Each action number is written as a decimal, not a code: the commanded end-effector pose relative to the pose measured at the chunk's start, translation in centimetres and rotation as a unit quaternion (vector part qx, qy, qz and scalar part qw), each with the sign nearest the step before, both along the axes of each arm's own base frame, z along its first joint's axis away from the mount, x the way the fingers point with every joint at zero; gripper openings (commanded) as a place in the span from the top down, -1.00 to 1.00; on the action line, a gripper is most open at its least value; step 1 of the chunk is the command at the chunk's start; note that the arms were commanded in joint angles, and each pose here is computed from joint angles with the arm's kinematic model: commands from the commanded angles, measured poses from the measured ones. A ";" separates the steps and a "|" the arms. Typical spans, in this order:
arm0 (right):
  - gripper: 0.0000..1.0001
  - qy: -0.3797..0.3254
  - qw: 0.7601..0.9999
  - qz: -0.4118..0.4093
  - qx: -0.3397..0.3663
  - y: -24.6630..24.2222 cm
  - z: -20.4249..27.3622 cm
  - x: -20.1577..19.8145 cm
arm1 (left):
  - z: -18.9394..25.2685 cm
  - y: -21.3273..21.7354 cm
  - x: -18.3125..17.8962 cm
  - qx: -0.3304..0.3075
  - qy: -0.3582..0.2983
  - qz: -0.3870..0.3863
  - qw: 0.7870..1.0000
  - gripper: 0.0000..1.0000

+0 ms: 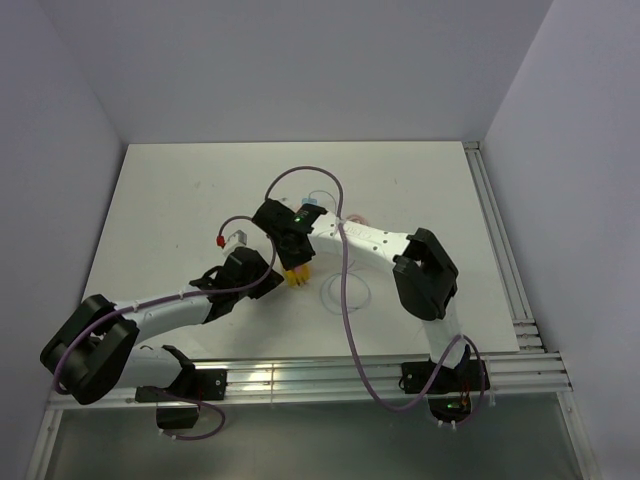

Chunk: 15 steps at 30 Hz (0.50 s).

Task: Insert the plug

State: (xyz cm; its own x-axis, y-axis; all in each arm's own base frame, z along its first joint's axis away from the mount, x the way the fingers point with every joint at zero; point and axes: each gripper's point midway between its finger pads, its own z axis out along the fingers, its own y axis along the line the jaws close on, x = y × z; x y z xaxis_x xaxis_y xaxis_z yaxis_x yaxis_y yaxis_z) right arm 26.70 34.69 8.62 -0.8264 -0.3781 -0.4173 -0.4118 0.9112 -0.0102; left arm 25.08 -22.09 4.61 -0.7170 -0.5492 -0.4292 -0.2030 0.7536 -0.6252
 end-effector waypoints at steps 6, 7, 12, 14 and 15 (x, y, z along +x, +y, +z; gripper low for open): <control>1.00 -0.005 1.000 -0.003 -0.005 0.6 0.7 0.7 | 0.8 -0.8 1.0 -0.007 -0.021 -0.004 1.000 0.33; 1.00 -0.001 1.000 -0.003 -0.010 0.6 0.3 0.6 | 0.7 -0.8 1.1 -0.006 -0.020 -0.003 1.000 0.33; 1.00 0.019 1.000 0.003 -0.013 0.7 -0.3 0.4 | 0.4 -1.0 1.3 -0.009 -0.019 -0.003 1.000 0.33; 1.00 0.021 1.000 0.003 -0.021 0.5 -0.6 0.4 | 0.3 -1.1 1.3 -0.011 -0.019 -0.002 1.000 0.34; 1.00 0.024 0.999 0.002 -0.024 0.4 -0.8 0.4 | 0.5 -1.1 1.3 -0.014 -0.022 0.000 1.000 0.34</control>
